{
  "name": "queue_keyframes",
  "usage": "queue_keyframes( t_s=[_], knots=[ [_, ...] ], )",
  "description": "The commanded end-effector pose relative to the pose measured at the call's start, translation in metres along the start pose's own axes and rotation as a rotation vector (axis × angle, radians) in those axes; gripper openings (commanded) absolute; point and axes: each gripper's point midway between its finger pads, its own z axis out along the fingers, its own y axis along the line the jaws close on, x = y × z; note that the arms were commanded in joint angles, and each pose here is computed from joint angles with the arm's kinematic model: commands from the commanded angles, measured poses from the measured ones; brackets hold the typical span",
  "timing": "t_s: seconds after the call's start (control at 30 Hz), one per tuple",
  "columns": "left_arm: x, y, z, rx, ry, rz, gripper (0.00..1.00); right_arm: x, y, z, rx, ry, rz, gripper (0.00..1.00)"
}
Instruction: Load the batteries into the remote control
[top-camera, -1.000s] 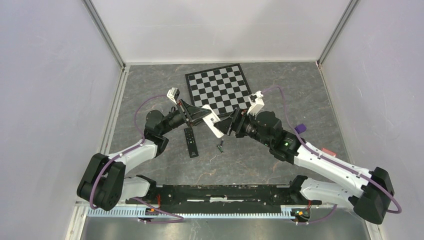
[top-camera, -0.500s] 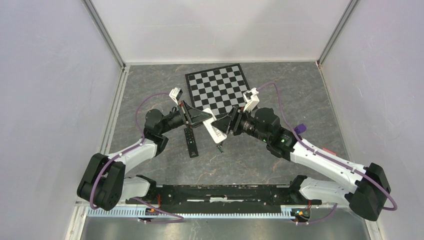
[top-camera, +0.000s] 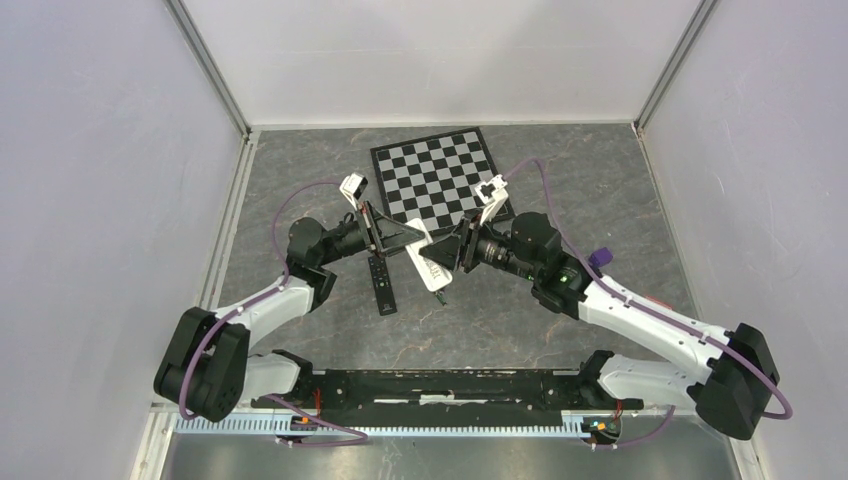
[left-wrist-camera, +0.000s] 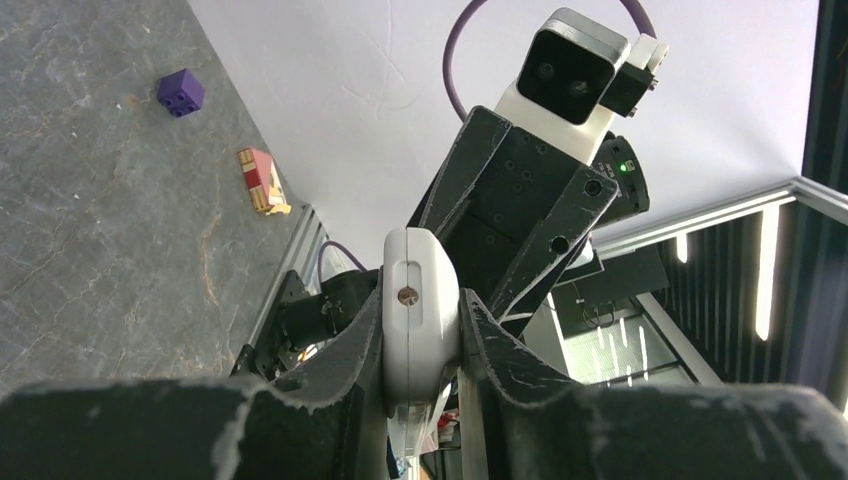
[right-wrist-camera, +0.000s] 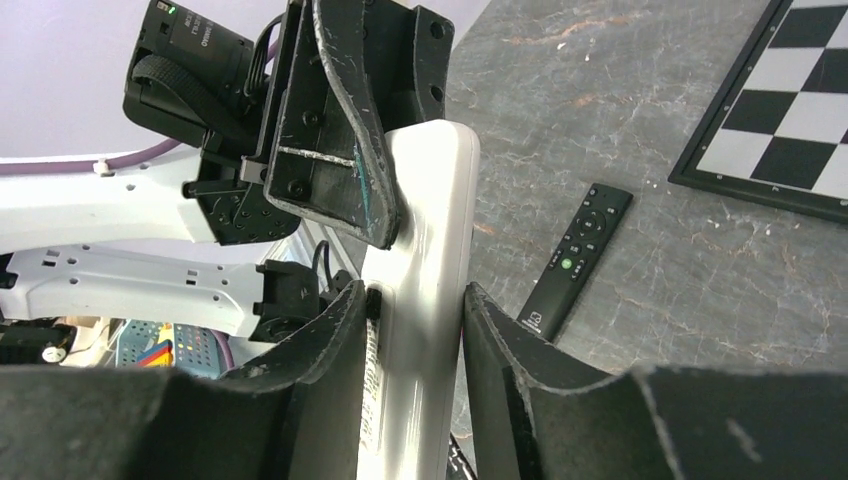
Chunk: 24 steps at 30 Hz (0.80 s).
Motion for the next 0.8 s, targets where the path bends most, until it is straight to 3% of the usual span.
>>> queue_keyframes(
  t_s=[0.0, 0.07, 0.23, 0.33, 0.43, 0.57, 0.77],
  knots=[
    [-0.004, -0.073, 0.001, 0.195, 0.015, 0.156, 0.02, 0.036, -0.043, -0.006, 0.118, 0.12, -0.107, 0.4],
    [-0.003, -0.069, 0.001, 0.184, 0.022, 0.163, 0.02, 0.03, -0.038, -0.005, 0.1, 0.115, -0.116, 0.48],
    [0.005, -0.06, -0.001, 0.17, 0.057, 0.191, 0.02, 0.01, -0.015, -0.005, 0.02, 0.091, -0.152, 0.82],
    [0.009, -0.057, -0.002, 0.172, 0.073, 0.212, 0.02, 0.003, -0.001, -0.007, -0.037, 0.088, -0.182, 0.88],
    [0.012, -0.058, -0.003, 0.178, 0.09, 0.23, 0.02, 0.006, 0.015, -0.009, -0.129, 0.128, -0.214, 0.88],
    [0.013, -0.061, -0.003, 0.189, 0.104, 0.24, 0.02, 0.019, 0.027, -0.009, -0.225, 0.196, -0.229, 0.8],
    [0.011, -0.063, -0.003, 0.193, 0.096, 0.24, 0.02, 0.028, 0.029, -0.005, -0.264, 0.238, -0.216, 0.57]
  ],
)
